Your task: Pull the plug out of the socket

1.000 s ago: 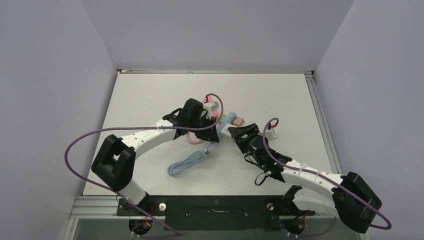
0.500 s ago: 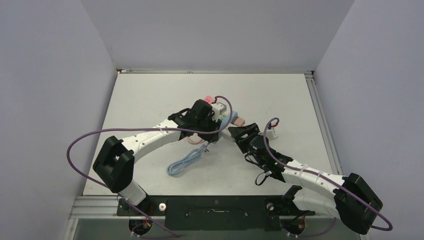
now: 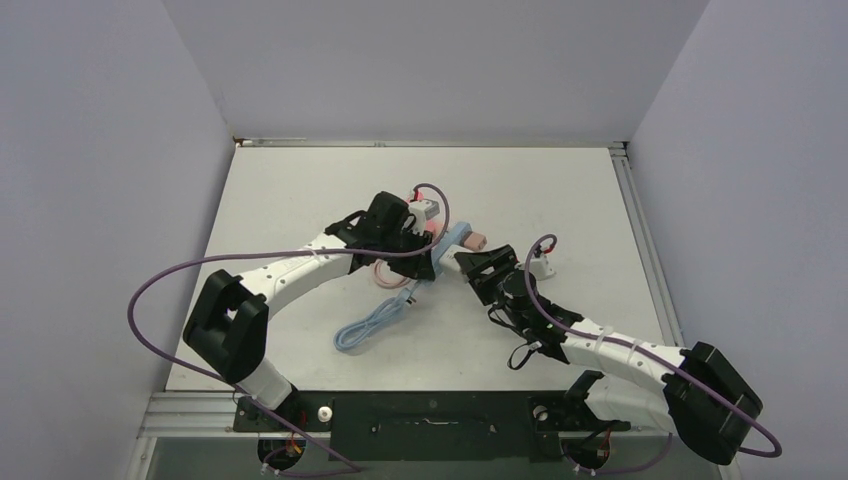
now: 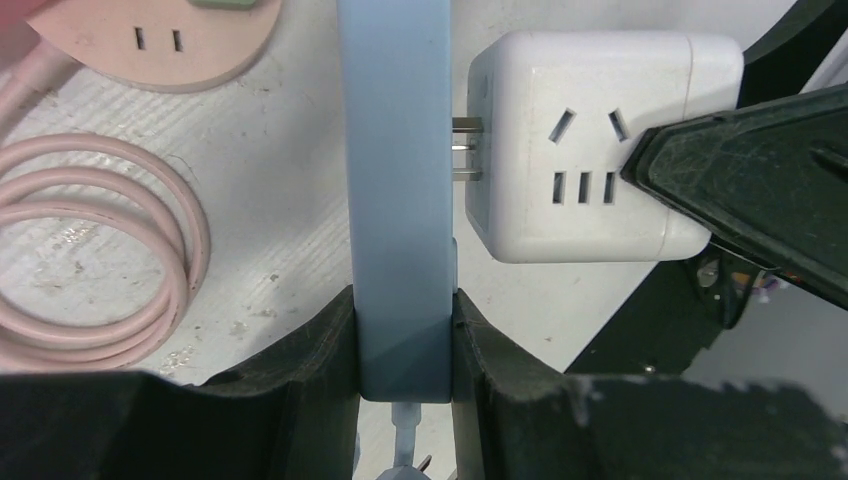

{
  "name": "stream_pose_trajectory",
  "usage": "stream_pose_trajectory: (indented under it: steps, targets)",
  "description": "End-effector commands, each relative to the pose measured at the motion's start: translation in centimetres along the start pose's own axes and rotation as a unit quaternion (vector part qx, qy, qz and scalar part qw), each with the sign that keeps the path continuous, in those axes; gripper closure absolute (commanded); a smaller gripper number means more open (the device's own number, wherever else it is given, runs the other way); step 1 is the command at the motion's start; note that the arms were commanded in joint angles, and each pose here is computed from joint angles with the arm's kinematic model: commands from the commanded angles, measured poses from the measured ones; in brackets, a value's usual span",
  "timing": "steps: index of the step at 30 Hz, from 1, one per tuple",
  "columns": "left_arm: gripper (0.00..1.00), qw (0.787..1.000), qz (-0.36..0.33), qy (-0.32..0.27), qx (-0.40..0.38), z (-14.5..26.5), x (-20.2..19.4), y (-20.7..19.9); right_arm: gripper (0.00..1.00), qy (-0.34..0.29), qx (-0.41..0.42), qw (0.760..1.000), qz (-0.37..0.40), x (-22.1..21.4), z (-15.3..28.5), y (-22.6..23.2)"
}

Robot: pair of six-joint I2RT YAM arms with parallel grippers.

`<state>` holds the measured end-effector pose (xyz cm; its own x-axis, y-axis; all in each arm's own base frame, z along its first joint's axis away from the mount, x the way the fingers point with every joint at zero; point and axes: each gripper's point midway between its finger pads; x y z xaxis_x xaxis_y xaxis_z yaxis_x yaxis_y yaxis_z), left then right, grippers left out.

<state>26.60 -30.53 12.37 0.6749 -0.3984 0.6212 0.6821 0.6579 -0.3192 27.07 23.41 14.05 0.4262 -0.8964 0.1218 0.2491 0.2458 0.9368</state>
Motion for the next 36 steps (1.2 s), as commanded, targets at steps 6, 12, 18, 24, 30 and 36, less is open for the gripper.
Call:
stream_pose_trajectory:
  steps: [6, 12, 18, 24, 30, 36]
  targets:
    - [1.00, 0.991, 0.028, -0.110, -0.074, 2.6, 6.0, -1.3, 0.93, -0.013, -0.058, 0.998, 0.033, 0.3, -0.8, -4.1]
    - [1.00, 0.993, 0.013, -0.110, -0.035, 2.8, 6.0, -0.3, 0.93, -0.012, -0.053, 0.998, 0.026, 0.2, -0.9, -3.9]
    - [1.00, 0.994, -0.025, -0.090, 0.064, 3.1, 5.4, 2.1, 0.93, -0.013, -0.035, 0.999, 0.021, 0.2, -0.9, -2.2]
    - [1.00, 0.992, -0.053, -0.080, 0.079, 3.0, 5.1, 1.5, 0.93, -0.013, -0.026, 0.999, 0.021, 0.3, -0.9, -1.5]
    - [1.00, 0.994, -0.028, -0.105, 0.034, 3.7, 6.0, 0.8, 0.94, -0.032, -0.039, 0.997, 0.058, 1.2, -0.2, -1.1]
    - [1.00, 0.989, -0.013, -0.145, 0.033, 5.5, 7.2, 1.3, 0.92, -0.092, -0.075, 0.984, 0.133, 6.1, 1.0, -0.6]
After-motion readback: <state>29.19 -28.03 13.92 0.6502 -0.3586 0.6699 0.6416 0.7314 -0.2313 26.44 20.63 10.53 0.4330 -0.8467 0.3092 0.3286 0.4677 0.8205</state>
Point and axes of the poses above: each gripper's point midway between its finger pads, its own z axis back along the fingers, its own y axis along the line the jaws close on, x = y × z, and after that the axes turned 9 degrees about -z, right-handed
